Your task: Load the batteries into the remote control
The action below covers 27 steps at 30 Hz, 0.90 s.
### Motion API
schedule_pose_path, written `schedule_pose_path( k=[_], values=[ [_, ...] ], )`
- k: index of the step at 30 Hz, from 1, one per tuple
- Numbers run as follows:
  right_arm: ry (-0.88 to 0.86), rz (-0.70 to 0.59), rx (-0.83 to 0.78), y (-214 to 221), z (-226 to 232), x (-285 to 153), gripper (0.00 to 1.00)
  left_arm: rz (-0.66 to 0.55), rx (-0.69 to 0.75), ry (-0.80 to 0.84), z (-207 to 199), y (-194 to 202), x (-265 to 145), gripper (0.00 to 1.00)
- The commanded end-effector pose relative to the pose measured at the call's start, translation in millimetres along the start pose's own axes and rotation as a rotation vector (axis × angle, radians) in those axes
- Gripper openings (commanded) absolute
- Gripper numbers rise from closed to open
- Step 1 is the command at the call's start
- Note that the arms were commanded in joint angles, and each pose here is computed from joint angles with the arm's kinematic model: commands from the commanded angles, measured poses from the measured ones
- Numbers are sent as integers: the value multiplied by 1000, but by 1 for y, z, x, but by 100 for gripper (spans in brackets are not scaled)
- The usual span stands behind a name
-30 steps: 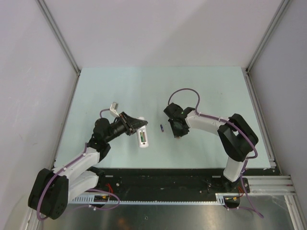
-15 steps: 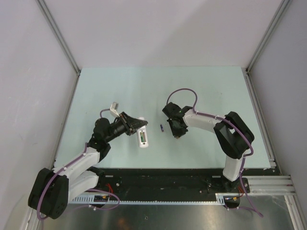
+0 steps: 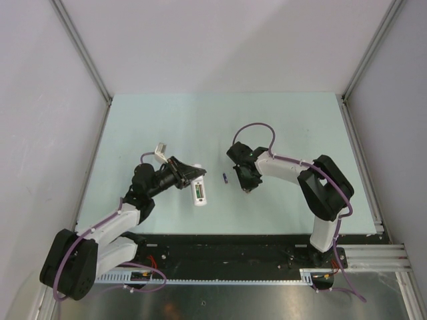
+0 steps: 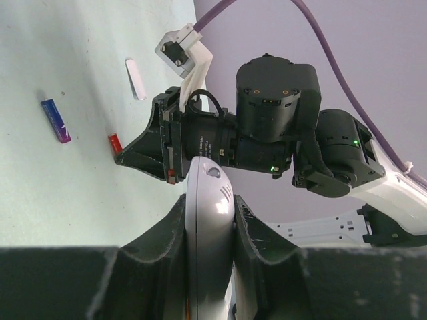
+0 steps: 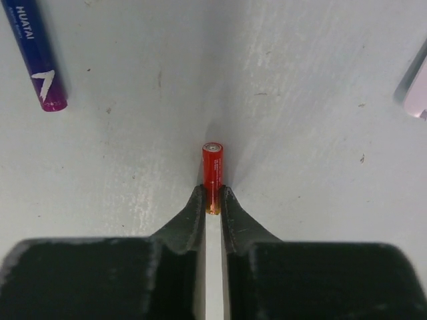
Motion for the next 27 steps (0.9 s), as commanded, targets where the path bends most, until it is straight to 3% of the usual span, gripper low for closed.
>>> schedule_pose_path(
  k=[1,4,10,27],
  values=[
    [-6,-1,2,-5,-1,-5,18,-9,51,62,-16,-7,1,0],
    [-14,-4,7,-5,1,-5,30,-10,49,60,-15,-6,0,0],
    [-4,-31,16,-13,0,-9,39,-7,46,58,-14,-5,0,0],
    [0,-21,33,-32,-2,2,32,-3,52,58,-13,-5,0,0]
  ],
)
Point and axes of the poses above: each gripper's point midway between its finger pads, its own x axis out along the fingers, its own z axis along the line the jaws close on, y = z × x, the point moved 7 cm from there along -x, back along the fingers, and after that the axes turned 4 degrees about x, right-handed, at the moved point
